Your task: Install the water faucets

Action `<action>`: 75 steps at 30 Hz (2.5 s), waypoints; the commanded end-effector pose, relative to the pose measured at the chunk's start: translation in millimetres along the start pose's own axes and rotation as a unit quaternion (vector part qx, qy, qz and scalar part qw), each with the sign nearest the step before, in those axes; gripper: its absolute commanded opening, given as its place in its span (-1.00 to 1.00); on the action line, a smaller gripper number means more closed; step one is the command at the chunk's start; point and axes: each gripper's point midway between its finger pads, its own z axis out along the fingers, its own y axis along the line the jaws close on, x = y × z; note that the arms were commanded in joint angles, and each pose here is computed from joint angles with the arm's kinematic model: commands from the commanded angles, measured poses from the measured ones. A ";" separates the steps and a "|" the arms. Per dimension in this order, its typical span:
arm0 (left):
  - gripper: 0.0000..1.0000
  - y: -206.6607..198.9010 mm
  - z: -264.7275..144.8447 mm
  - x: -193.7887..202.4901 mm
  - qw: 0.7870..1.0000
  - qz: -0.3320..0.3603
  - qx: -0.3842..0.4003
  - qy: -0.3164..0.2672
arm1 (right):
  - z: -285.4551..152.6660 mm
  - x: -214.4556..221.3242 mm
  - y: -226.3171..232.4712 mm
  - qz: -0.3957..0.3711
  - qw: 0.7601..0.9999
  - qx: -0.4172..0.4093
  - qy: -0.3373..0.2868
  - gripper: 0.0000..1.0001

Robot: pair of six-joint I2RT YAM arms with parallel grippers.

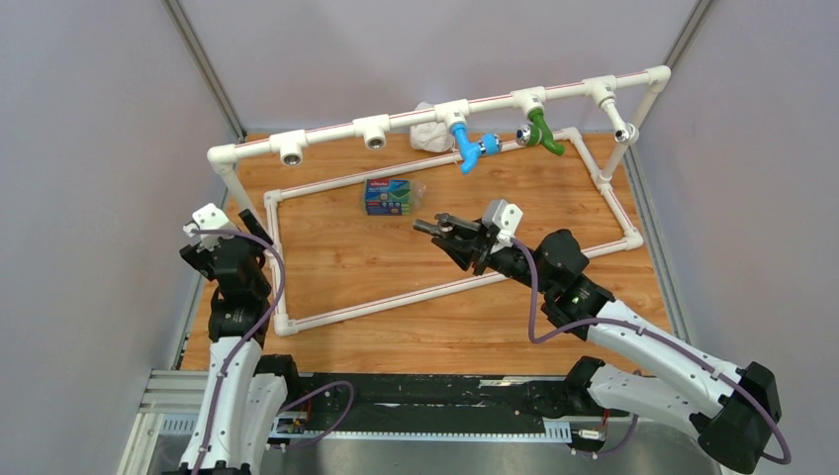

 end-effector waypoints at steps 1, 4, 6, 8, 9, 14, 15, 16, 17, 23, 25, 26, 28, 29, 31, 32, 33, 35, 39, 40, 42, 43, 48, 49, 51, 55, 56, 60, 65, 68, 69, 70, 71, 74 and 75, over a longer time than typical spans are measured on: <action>1.00 -19.0 12.0 -44.8 0.994 -0.022 0.039 -0.097 | -5.4 -28.1 0.0 -0.020 0.999 0.002 -0.050 -1.00; 1.00 -28.6 17.4 -53.1 0.989 -0.024 0.063 -0.132 | -7.6 -30.0 -0.2 -0.023 0.998 0.003 -0.054 -1.00; 0.99 -35.3 22.3 -55.9 0.986 -0.024 0.077 -0.148 | -8.4 -30.9 0.2 -0.024 0.998 0.002 -0.055 -1.00; 0.98 -41.5 26.4 -61.5 0.982 -0.018 0.088 -0.167 | -9.3 -31.9 0.9 -0.025 0.998 0.001 -0.056 -1.00; 0.97 -42.6 29.0 -65.7 0.980 -0.021 0.086 -0.179 | -9.8 -33.0 1.8 -0.026 0.998 -0.001 -0.058 -1.00; 0.90 -40.9 39.4 -76.5 0.973 -0.020 0.073 -0.217 | -12.5 -34.9 2.1 -0.032 0.998 -0.001 -0.059 -1.00; 0.86 -40.0 40.5 -77.8 0.973 -0.012 0.071 -0.221 | -12.6 -34.2 2.0 -0.033 0.998 -0.001 -0.058 -1.00; 0.82 -40.4 42.5 -77.5 0.972 -0.008 0.070 -0.224 | -12.6 -33.1 2.0 -0.034 0.998 -0.001 -0.056 -1.00; 0.67 -42.0 42.8 -77.7 0.972 -0.007 0.073 -0.224 | -12.6 -33.1 1.4 -0.034 0.998 0.000 -0.055 -1.00; -0.36 -60.6 23.3 -83.1 0.966 0.017 0.144 -0.215 | -11.4 -34.0 -3.1 -0.040 0.998 0.009 -0.045 -1.00; -0.49 -58.7 16.5 -87.7 0.968 0.021 0.143 -0.205 | -11.4 -32.3 -6.6 -0.042 0.998 0.018 -0.038 -1.00; -0.50 -57.1 12.1 -90.6 0.969 0.022 0.143 -0.201 | -11.9 -31.6 -8.6 -0.045 0.998 0.023 -0.035 -1.00; -0.57 -56.9 5.4 -93.5 0.969 0.022 0.144 -0.198 | -12.7 -30.6 -12.3 -0.048 0.998 0.033 -0.031 -1.00; -0.59 -59.8 3.4 -90.9 0.970 0.025 0.150 -0.188 | -12.9 -30.5 -14.4 -0.050 0.998 0.038 -0.030 -1.00; -0.60 -65.8 -2.9 -87.2 0.971 0.013 0.166 -0.172 | -12.4 -29.2 -17.5 -0.053 0.997 0.046 -0.026 -1.00; -0.63 -67.6 -5.2 -85.3 0.972 0.006 0.172 -0.163 | -12.0 -28.4 -19.0 -0.055 0.997 0.049 -0.024 -1.00; -0.63 -70.3 -6.9 -79.4 0.973 0.007 0.178 -0.147 | -11.3 -28.3 -20.2 -0.057 0.997 0.051 -0.020 -1.00; -0.65 -75.8 -13.1 -70.4 0.974 0.000 0.193 -0.119 | -10.4 -28.0 -22.2 -0.062 0.996 0.054 -0.015 -1.00; -0.65 -89.9 -27.7 -53.5 0.969 -0.019 0.232 -0.077 | -8.5 -29.1 -23.7 -0.079 0.995 0.054 -0.013 -1.00; -0.64 -93.4 -31.0 -50.7 0.967 -0.021 0.243 -0.072 | -7.3 -29.2 -24.3 -0.086 0.995 0.052 -0.013 -1.00; -0.64 -101.4 -39.3 -45.0 0.962 -0.023 0.266 -0.058 | -4.4 -32.4 -24.8 -0.101 0.993 0.050 -0.018 -1.00; -0.63 -102.6 -41.6 -43.2 0.961 -0.026 0.271 -0.052 | -2.6 -34.6 -24.3 -0.108 0.993 0.048 -0.023 -1.00; -0.61 -109.0 -53.6 -35.0 0.954 -0.013 0.296 -0.032 | 5.8 -48.4 -18.6 -0.170 0.983 0.046 -0.052 -1.00; -0.61 -107.6 -54.4 -35.5 0.955 -0.010 0.296 -0.034 | 8.3 -48.2 -17.2 -0.188 0.980 0.047 -0.051 -1.00; -0.61 -105.7 -56.0 -34.6 0.955 -0.001 0.294 -0.032 | 12.1 -51.1 -17.4 -0.228 0.971 0.060 -0.046 -1.00; -0.61 -105.5 -62.3 -31.5 0.954 0.012 0.299 -0.028 | 16.0 -57.2 -27.5 -0.322 0.938 0.123 -0.021 -1.00; -0.61 -105.3 -63.6 -30.6 0.953 0.014 0.300 -0.026 | 17.0 -59.4 -26.3 -0.352 0.926 0.133 -0.016 -1.00; -0.61 -99.9 -66.7 -29.8 0.956 0.019 0.292 -0.021 | 14.8 -74.5 -30.4 -0.438 0.875 0.208 -0.005 -1.00; -0.63 -94.5 -66.2 -22.7 0.960 0.022 0.279 -0.015 | 11.2 -84.2 -29.9 -0.518 0.812 0.267 0.009 -1.00; -0.68 -93.1 -65.8 -24.3 0.961 0.022 0.275 -0.014 | 13.9 -81.7 -30.4 -0.567 0.771 0.286 0.040 -1.00; -0.69 -92.4 -65.2 -23.0 0.962 0.023 0.272 -0.011 | 15.1 -79.5 -32.4 -0.576 0.761 0.294 0.056 -1.00; -0.70 -91.9 -65.5 -23.7 0.962 0.023 0.270 -0.012 | 16.8 -78.0 -34.7 -0.584 0.750 0.302 0.071 -1.00; -0.70 -90.7 -65.2 -22.8 0.963 0.025 0.268 -0.010 | 17.1 -76.8 -37.3 -0.588 0.742 0.310 0.083 -1.00; -0.72 -90.6 -64.9 -22.0 0.963 0.028 0.266 -0.008 | 18.5 -77.9 -41.1 -0.600 0.721 0.330 0.103 -1.00; -0.73 -91.1 -64.3 -20.2 0.963 0.032 0.267 -0.006 | 18.2 -80.4 -42.1 -0.603 0.717 0.335 0.103 -1.00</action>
